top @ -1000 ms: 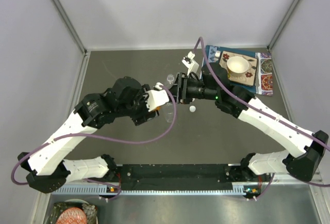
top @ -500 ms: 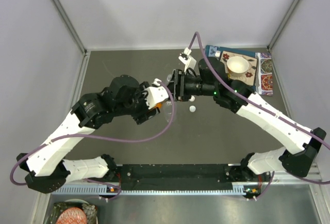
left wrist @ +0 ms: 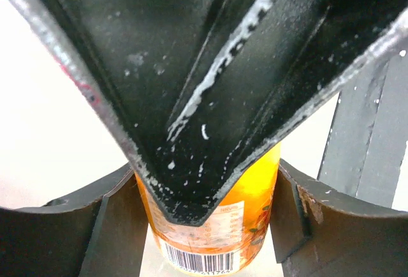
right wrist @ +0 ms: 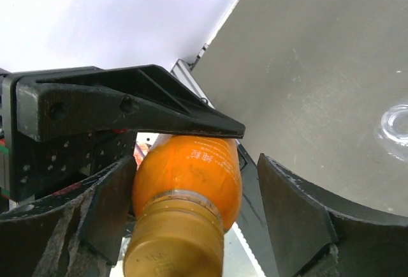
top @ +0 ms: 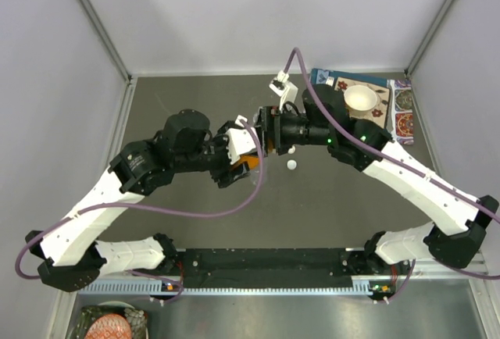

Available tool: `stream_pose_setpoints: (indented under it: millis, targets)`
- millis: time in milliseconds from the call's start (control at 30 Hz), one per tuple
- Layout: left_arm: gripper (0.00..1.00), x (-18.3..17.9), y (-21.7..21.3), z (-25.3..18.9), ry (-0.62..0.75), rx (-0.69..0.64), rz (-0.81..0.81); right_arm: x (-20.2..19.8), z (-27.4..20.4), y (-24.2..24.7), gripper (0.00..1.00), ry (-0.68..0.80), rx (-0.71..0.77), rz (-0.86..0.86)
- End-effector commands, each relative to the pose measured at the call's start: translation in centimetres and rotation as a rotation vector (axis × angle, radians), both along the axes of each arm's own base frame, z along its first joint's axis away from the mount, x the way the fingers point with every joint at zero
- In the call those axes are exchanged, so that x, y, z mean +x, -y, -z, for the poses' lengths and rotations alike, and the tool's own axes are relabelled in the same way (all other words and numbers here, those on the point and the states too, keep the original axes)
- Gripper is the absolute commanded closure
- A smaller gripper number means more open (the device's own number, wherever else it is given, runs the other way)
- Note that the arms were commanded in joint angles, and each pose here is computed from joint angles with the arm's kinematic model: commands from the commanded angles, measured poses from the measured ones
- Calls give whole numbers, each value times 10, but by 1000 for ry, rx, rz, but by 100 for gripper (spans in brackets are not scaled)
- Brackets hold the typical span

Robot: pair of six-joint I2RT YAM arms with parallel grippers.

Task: Screw on the bottle caps
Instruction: Screw the bottle cap onto the plastic bottle.

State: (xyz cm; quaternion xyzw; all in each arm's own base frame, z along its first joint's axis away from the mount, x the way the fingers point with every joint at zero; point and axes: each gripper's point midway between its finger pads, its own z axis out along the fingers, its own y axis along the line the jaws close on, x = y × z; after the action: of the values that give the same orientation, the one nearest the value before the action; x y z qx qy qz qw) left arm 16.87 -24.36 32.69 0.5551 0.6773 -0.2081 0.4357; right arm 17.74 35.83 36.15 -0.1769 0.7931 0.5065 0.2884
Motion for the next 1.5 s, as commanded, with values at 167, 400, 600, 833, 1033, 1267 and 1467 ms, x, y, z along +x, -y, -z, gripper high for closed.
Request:
stream_pose_setpoints:
  millis: [167,400,600,833,1033,1267,1467]
  targets:
    - [92,-17,5,-58,186,-331,62,14,-91,79,10,373,19,179]
    - [94,-35,6,-20,-4,-377,59,1,-155,107,3,619,83,172]
    - [100,-38,20,-34,-195,-547,108,-22,-149,97,4,821,102,-27]
    - [100,-42,43,-66,-290,-675,381,-40,-161,97,10,965,285,-318]
    - [100,-37,45,-92,-186,-712,500,-54,-170,94,10,942,423,-523]
    - [100,-35,41,-94,-57,-713,569,-53,-163,85,10,871,513,-637]
    - [100,-39,42,-90,-5,-695,661,-62,-158,86,10,848,620,-707]
